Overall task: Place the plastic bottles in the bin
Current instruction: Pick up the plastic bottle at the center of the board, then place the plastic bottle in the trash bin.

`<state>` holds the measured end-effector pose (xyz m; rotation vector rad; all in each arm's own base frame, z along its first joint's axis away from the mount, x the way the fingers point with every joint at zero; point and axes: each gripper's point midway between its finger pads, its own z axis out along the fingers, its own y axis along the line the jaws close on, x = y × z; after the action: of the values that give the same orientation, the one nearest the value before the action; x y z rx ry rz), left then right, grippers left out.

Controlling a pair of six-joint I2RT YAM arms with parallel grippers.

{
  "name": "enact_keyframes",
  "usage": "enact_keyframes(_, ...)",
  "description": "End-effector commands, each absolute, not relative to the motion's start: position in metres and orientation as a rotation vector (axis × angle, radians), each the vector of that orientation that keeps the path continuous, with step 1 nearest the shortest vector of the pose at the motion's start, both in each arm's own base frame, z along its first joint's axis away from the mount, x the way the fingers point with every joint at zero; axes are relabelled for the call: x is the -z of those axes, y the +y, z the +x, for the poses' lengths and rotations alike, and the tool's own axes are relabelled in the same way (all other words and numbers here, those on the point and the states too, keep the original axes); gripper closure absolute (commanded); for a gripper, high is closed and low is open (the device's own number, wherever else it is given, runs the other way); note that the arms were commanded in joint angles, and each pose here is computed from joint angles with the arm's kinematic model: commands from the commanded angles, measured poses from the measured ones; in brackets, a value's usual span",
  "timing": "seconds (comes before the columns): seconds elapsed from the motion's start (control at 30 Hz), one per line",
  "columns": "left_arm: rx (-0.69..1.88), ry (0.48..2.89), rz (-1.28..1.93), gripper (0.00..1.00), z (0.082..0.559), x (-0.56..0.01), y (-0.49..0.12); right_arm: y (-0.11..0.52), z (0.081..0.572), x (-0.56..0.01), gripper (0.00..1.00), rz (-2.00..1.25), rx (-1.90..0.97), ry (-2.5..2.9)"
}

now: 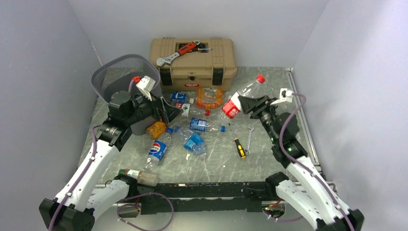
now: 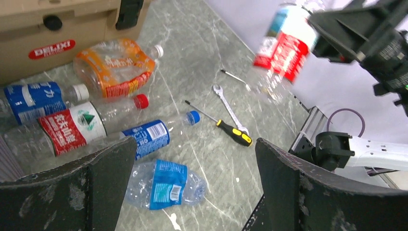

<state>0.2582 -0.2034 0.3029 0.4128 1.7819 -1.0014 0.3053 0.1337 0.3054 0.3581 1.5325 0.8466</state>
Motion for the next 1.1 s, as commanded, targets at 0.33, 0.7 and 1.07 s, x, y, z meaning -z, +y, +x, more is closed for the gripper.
enact_keyframes(0.33,1.416,1.441,0.688,0.0,0.21,-0.386,-0.249,0.242,0.175,-0.265,0.58,-0.58,-0.797,1.639)
enact_keyframes(0.7,1.411,1.482,0.844,0.01,0.182,-0.358,-0.303,0.288,0.166,-0.258,0.59,-0.661,-0.811,1.572)
enact_keyframes(1.07,1.388,1.665,0.647,0.04,0.209,-0.325,-0.308,0.289,0.162,-0.256,0.6,-0.656,-0.797,1.57)
